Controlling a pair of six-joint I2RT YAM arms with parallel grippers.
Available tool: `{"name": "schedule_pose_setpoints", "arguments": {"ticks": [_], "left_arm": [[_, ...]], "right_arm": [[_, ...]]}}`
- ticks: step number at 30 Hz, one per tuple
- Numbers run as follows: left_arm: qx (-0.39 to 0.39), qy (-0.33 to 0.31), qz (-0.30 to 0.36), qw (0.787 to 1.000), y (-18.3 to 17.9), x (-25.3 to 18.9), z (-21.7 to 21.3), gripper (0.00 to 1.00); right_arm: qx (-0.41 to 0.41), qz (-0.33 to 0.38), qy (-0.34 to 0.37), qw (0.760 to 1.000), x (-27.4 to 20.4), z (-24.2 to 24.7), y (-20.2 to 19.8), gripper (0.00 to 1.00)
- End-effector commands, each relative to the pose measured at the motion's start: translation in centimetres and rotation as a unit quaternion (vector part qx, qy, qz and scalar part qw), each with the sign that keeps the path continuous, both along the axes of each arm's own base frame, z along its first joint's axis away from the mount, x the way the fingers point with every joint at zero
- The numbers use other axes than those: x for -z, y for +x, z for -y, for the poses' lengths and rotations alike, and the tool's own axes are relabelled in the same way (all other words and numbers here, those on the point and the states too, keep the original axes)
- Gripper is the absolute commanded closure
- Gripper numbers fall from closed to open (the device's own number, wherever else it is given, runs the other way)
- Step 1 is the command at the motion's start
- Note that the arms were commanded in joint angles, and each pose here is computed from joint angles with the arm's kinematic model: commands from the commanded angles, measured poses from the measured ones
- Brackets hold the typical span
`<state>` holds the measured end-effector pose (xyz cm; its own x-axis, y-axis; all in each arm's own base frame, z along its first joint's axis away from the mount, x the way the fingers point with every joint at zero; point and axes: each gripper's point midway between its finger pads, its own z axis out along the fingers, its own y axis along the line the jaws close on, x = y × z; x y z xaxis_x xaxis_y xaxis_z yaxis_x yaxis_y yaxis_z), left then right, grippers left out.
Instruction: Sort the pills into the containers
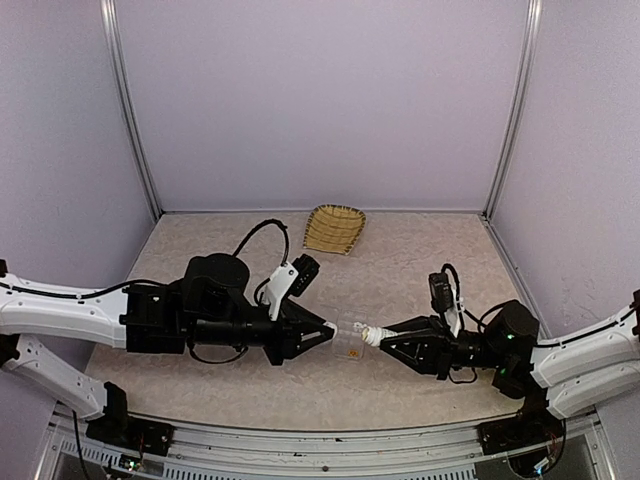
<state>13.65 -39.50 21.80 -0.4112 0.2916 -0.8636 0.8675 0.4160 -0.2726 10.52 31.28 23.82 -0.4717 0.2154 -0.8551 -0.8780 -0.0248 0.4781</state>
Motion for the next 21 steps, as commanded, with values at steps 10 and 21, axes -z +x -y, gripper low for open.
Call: {"name": "schedule_pose_setpoints", "arguments": {"ticks": [10, 21], "left_arm": [[0.056, -0.155, 0.032, 0.986, -1.3, -8.0, 4.6, 0.90], [0.083, -0.159, 0.024, 0.983, -2.1, -8.2, 5.5, 0.90]], "right_arm": [[0.016, 0.017, 0.021, 1.000, -2.1, 0.0, 0.5, 0.79], [0.019, 0.024, 0.023, 0.999, -2.5, 0.2, 0.5, 0.79]]}}
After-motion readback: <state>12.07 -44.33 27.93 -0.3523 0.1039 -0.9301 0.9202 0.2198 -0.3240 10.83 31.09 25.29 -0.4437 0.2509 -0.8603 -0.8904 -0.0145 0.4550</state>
